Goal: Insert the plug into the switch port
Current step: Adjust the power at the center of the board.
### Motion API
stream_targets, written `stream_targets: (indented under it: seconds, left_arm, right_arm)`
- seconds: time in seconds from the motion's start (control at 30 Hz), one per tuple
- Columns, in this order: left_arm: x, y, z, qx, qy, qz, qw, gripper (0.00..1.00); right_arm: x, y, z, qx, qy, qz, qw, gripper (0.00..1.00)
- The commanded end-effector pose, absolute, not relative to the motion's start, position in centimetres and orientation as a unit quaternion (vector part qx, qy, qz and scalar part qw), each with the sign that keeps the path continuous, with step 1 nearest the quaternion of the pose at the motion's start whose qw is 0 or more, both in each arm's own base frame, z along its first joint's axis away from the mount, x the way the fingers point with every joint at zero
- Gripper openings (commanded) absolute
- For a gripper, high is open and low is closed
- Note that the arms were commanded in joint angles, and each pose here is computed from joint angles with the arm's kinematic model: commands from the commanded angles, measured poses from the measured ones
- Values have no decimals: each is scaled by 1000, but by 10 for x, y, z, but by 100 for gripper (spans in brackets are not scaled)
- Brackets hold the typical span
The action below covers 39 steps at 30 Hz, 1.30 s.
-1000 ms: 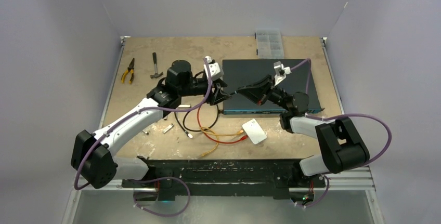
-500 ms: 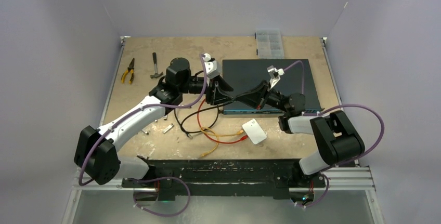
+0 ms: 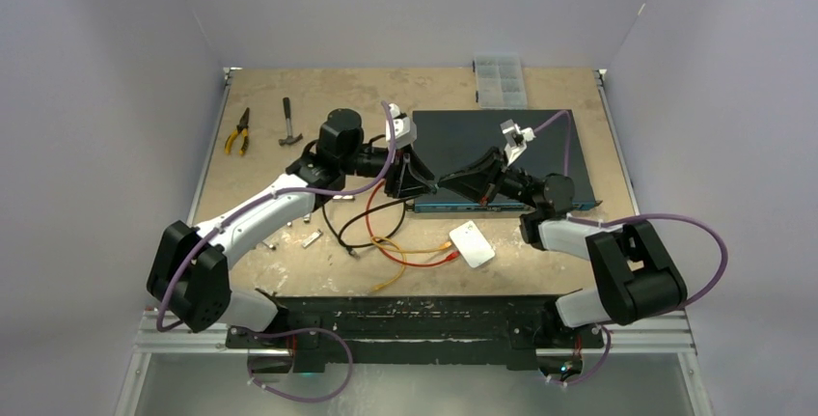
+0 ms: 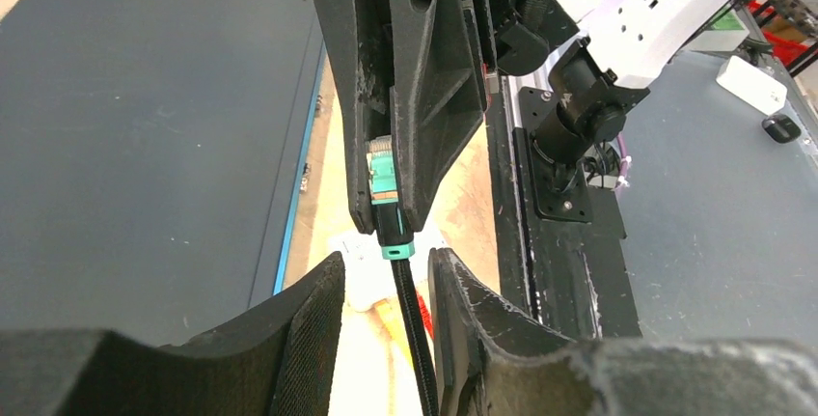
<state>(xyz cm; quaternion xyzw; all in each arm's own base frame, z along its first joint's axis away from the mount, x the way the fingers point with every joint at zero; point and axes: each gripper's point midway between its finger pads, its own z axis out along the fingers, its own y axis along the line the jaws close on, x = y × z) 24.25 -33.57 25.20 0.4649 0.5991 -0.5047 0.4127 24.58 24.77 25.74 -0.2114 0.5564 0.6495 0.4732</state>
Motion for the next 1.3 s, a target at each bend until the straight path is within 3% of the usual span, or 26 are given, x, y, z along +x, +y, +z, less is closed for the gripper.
stream_targets:
  seconds: [0.0, 0.57, 0.77, 1.27]
  left_arm:
    - [238, -338, 257, 477, 579, -523, 404, 35]
    - [225, -344, 263, 471, 555, -576, 373, 28]
    - [224, -345, 262, 470, 553, -582, 367, 15]
    - [223, -349, 252, 468, 564, -583, 350, 20]
  right_arm:
    - [191, 232, 336, -361, 330, 599, 634, 0]
    - [187, 235, 337, -377, 323, 596, 631, 0]
    - [186, 235, 338, -379, 320, 595, 632, 0]
    - [184, 235, 340, -383, 317, 595, 632, 0]
